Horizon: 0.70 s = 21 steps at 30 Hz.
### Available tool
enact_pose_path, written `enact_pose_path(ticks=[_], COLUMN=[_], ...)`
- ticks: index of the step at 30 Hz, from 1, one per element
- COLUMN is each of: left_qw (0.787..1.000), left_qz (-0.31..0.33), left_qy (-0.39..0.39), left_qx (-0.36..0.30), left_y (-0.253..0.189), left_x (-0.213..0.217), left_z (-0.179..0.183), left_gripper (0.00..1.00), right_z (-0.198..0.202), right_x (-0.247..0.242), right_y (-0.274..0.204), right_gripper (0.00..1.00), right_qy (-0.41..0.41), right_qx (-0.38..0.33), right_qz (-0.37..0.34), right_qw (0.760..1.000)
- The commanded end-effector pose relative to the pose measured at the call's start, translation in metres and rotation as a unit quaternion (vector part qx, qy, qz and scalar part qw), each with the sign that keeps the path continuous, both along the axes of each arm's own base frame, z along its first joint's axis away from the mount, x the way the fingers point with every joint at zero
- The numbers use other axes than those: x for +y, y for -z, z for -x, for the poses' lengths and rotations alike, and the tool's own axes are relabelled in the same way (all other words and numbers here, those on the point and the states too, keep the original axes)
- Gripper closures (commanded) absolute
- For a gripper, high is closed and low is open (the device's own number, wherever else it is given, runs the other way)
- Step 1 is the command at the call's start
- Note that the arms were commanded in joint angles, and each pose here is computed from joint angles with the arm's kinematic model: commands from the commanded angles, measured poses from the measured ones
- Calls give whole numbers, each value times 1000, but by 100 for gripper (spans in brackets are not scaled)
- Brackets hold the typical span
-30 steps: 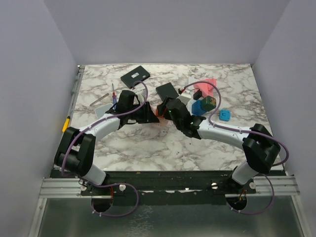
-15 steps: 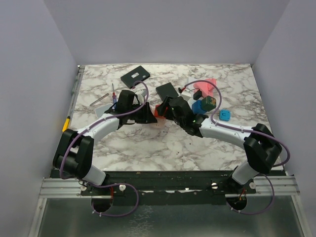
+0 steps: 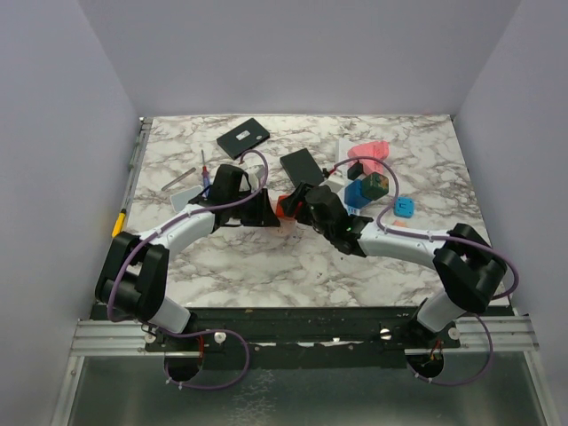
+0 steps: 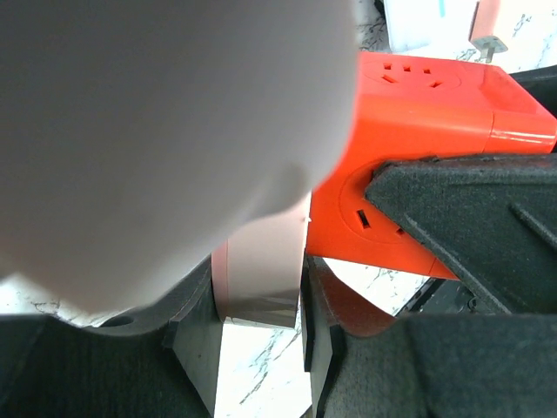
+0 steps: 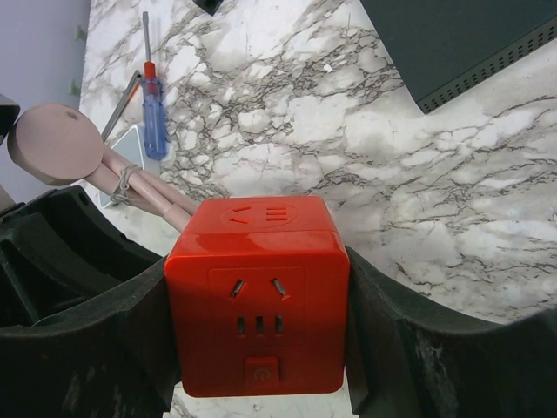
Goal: Pull the plug off the socket
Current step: Remove the plug from the socket.
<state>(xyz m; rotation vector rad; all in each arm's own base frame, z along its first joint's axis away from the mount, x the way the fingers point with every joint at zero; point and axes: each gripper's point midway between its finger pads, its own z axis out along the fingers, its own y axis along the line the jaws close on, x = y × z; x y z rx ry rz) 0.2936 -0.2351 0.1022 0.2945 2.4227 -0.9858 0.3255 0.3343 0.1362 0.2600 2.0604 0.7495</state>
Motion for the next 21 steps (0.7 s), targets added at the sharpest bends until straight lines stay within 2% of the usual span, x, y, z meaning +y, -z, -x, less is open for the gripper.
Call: enact_pose_path(ticks=[1,12,21], left_qw=[996,997,998], left_qz=[15,19,28], left_qy=[-7,-15,-13], left_qx=[-86,-73,-55], left_y=[-32,-28,-23], left_x=[-9,-4,-6], left_z=[-33,-37,-37], left_gripper=[100,100,100], right_z=[29,36,56], right_x=[28,35,39], right_y=[-4,-5,-3], right_gripper=[100,100,100], right_qy=[-44,-30,-39], right_qx=[3,-2,-7], right_qz=[-28,-26,-23], right_qw=[999,999,999])
